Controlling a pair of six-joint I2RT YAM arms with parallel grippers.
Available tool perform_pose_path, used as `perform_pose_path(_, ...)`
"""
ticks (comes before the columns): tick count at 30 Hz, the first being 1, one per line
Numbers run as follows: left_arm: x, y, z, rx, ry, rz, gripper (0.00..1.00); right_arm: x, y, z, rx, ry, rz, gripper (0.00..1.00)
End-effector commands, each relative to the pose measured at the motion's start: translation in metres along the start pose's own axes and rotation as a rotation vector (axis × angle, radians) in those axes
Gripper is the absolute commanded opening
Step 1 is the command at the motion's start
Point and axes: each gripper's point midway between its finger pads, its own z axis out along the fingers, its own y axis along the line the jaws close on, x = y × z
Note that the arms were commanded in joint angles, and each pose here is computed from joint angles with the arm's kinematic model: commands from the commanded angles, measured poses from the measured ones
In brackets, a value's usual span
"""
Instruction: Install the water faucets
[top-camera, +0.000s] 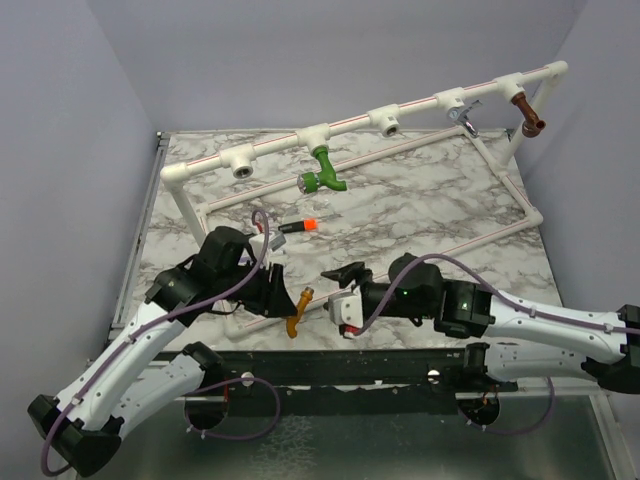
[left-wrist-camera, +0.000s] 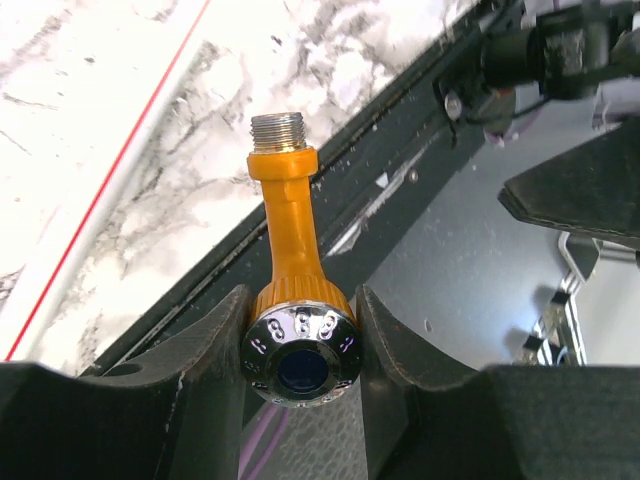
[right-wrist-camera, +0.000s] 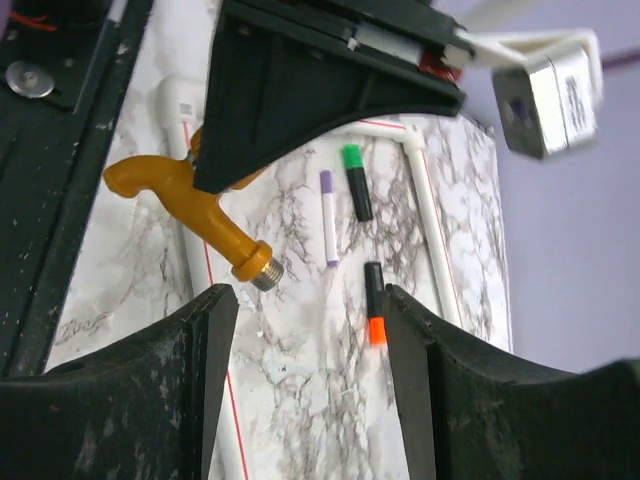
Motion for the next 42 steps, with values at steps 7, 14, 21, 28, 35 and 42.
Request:
perform_pose_path(7,-0.04,0.009,-0.003,-0.086,-0.277,-0.264,0.0,0.015,-0.011,-0.02,0.278,0.0,0.527,0.78)
perform_pose_path(14,-0.055,0.029,-0.011,-0.159,-0.463,-0.473,0.0,0.011,0.0,-0.004,0.249,-0.073,0.553,0.77)
perform_pose_path(21,-0.054,0.048,-0.011,-0.153,-0.59,-0.747,0.0,0.01,-0.008,0.014,0.388,-0.129,0.436,0.76)
perform_pose_path(28,-0.055,0.057,-0.016,-0.1,-0.692,-0.958,0.0,0.008,-0.01,0.03,0.48,-0.189,0.24,0.76)
perform_pose_path(35,-0.062,0.058,-0.023,-0.077,-0.744,-1.04,0.0,0.012,-0.002,0.055,0.451,-0.151,0.04,0.76)
perform_pose_path(42,-0.062,0.058,-0.022,-0.073,-0.741,-1.08,0.0,0.022,0.0,0.075,0.433,-0.081,-0.07,0.73)
